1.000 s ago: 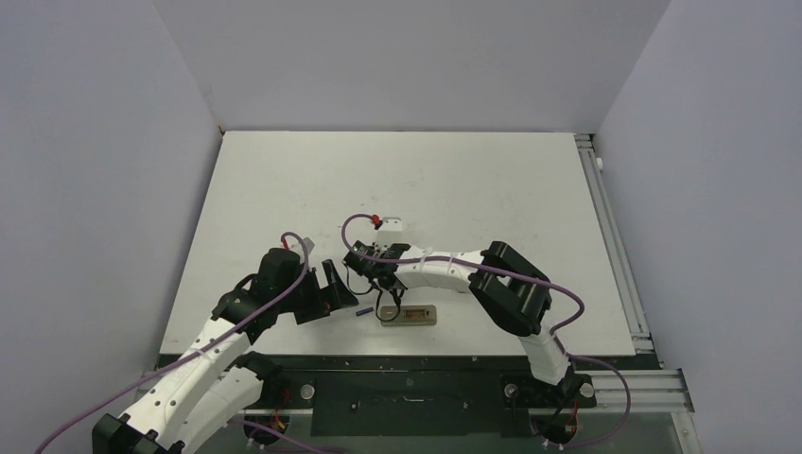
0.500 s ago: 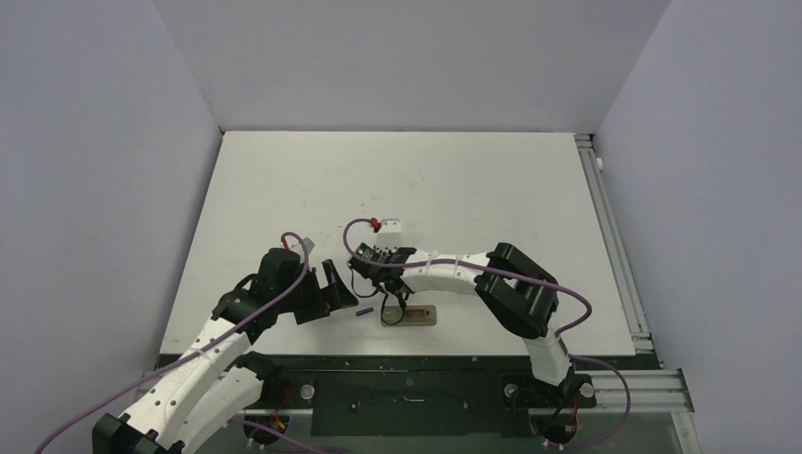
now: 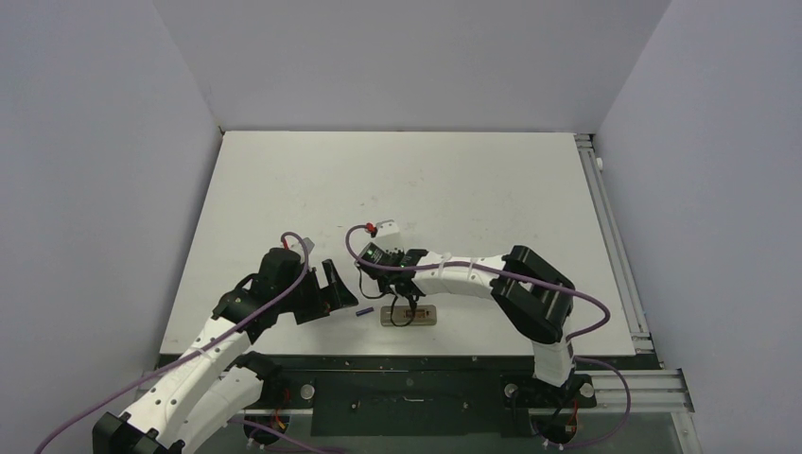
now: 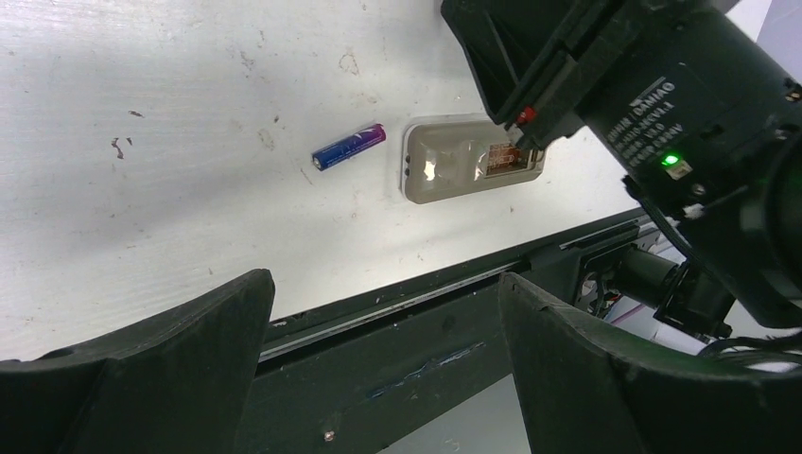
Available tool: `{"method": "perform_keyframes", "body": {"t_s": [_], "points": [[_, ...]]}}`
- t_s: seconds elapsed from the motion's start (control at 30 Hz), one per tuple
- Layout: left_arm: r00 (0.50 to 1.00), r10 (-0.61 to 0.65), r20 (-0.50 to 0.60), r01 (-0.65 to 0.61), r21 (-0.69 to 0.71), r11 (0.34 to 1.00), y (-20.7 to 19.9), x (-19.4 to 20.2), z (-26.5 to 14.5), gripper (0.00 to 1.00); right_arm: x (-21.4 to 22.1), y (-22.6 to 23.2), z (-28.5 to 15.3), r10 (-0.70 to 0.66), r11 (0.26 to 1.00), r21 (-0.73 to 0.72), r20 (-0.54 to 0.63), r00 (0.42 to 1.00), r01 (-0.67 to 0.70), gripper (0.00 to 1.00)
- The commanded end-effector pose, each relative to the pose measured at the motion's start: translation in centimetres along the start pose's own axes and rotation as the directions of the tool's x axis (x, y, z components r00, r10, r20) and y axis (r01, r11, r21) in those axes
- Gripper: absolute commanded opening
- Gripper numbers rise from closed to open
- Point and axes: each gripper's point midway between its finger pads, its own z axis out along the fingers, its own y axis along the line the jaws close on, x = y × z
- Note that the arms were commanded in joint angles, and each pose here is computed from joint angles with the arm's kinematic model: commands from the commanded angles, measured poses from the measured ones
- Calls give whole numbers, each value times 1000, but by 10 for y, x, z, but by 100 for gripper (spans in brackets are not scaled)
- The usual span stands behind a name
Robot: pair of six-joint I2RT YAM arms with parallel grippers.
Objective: Load the batteries into the remote control
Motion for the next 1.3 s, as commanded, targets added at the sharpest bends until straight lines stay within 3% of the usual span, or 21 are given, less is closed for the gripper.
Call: {"method": "perform_keyframes", "body": {"t_s": [0.0, 0.43, 0.73, 1.0, 1.27], "points": [[999, 9, 39, -10, 15, 1000, -7, -11, -2, 86, -32, 2, -25, -22, 996, -83, 75, 997, 28, 9], [999, 3, 40, -4, 19, 1000, -9, -13, 1, 86, -42, -30, -62, -192, 954, -212, 104, 976, 211, 9], [1000, -12, 17, 11, 57, 998, -16, -12, 7, 86, -37, -46, -97, -419, 839, -298, 181, 890, 456, 8], [1000, -14, -6, 15, 79, 997, -20, -9, 8, 86, -22, -48, -125, -607, 621, -390, 310, 732, 680, 8], [998, -46, -49, 52, 126, 991, -25, 0, 12, 86, -7, -58, -148, -721, 430, -403, 386, 576, 808, 8]]}}
